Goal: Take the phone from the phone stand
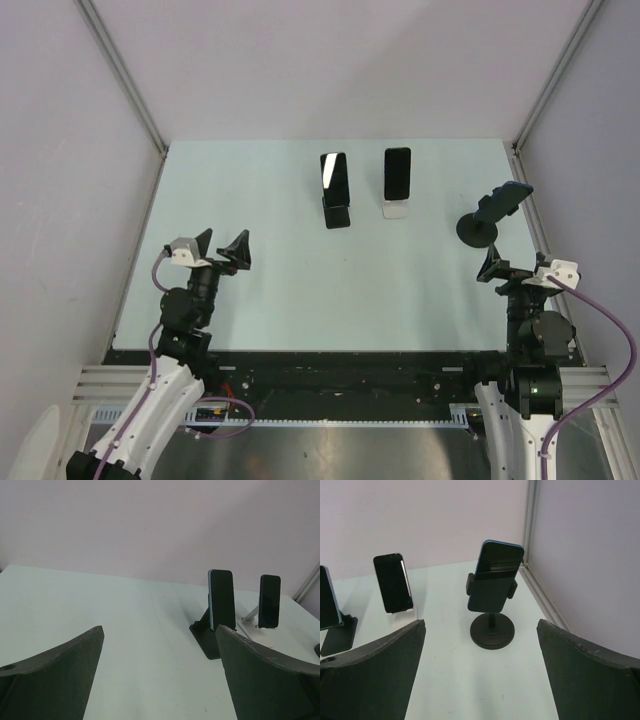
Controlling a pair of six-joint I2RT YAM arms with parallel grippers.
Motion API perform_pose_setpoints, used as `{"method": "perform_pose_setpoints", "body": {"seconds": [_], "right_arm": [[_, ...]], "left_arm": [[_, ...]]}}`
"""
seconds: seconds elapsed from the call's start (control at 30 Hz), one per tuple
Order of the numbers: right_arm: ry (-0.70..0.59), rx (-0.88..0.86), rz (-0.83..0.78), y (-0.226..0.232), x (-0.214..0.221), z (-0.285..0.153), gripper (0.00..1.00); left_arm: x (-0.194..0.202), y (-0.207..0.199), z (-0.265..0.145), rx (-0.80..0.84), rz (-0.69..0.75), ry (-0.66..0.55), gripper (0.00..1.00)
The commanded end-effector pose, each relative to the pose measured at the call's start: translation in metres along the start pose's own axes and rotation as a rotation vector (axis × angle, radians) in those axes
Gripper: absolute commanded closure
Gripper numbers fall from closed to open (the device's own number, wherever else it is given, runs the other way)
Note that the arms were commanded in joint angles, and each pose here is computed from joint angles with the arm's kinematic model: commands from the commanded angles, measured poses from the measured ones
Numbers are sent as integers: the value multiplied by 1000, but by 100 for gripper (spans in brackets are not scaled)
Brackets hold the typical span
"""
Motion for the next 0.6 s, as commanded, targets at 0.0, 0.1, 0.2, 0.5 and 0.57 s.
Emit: {"method": "perform_pose_setpoints", "body": {"seconds": [0.0,0.1,0.2,0.5,0.57], "right_arm": [[-43,123,64,-17,-19,-2,0],[-17,195,96,-26,-22,-5,0],[29,212,123,-27,-26,-4,0],[153,184,231,-18,-49,13,0],[213,213,252,-19,-47,18,0]], "left_arm": [[-22,-11,6,13,-51,-45,0],[-22,-10,8,-11,-74,-27,0],[-27,-11,9,-23,-81,-25,0],[-48,-20,10,-41,-175,-41,0],[-50,-20,9,-51,-165,-39,0]]}}
Point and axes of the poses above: each gripper's point midway between its finger pads, its own z axis out along the fingers, its own y axis along the line the jaws close on, x = y × z, the point moved 4 cm from there along -z, back along the fingers, and after that the axes turned 8 degrees about -z, right-handed, at the moved point
